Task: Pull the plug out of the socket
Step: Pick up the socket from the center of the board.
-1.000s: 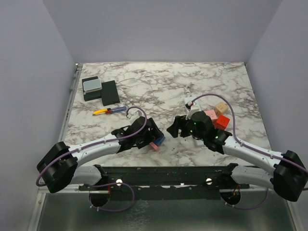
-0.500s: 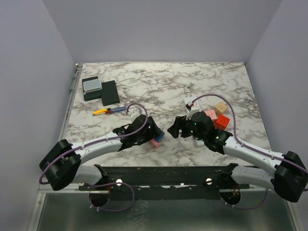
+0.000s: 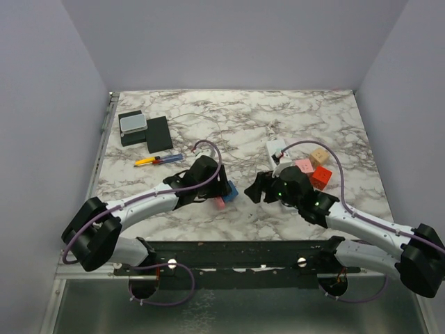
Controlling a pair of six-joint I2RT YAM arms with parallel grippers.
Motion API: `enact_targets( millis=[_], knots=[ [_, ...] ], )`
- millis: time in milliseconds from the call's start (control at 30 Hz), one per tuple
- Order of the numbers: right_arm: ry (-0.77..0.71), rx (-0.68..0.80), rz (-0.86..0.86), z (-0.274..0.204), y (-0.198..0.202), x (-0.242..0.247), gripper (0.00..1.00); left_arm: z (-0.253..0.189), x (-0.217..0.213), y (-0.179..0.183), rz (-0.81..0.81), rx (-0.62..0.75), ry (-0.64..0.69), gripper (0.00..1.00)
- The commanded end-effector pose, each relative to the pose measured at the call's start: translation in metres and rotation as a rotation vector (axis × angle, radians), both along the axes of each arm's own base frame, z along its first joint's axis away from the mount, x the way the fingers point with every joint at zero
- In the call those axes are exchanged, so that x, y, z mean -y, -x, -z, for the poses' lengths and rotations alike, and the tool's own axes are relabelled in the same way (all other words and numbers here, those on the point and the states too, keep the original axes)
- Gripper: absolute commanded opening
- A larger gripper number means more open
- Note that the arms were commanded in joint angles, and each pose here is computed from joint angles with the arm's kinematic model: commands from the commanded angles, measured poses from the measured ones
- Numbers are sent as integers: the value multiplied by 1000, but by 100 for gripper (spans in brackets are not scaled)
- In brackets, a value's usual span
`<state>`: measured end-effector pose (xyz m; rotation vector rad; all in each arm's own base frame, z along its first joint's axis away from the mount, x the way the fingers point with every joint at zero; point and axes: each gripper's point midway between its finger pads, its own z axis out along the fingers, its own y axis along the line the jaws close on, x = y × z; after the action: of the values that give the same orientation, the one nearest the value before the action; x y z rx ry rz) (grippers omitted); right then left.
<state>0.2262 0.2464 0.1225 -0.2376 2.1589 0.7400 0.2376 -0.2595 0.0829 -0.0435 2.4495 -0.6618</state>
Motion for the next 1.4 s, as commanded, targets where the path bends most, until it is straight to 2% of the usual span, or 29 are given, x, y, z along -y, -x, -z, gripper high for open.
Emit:
enact_targets(
  millis=[0, 267, 367, 533, 667, 967, 1133, 1367],
  knots=[
    [-108, 22, -25, -9, 15, -12, 75, 5, 9, 9, -8, -92, 42, 69],
    [-113, 90, -31, -11, 32, -37, 74, -23, 26, 13, -58, -90, 178, 86],
    [-112, 81, -23, -5, 36, -43, 73, -26, 31, 17, -31, -75, 198, 88],
    [-93, 64, 43, 3, 32, -34, 71, -14, 34, 20, 13, -79, 172, 89],
    [-83, 66, 123, 6, 28, -16, 77, -7, 25, 8, -21, -27, 107, 89],
    [-19, 92, 101, 1, 21, 0, 84, -6, 32, -7, 32, 59, 14, 92],
    [-69, 18, 157, -4, -3, 15, 84, -13, 40, -12, 132, 153, -47, 95],
    [-55, 16, 213, -19, -23, 25, 84, -14, 60, -1, 359, 201, -78, 91]
  ],
)
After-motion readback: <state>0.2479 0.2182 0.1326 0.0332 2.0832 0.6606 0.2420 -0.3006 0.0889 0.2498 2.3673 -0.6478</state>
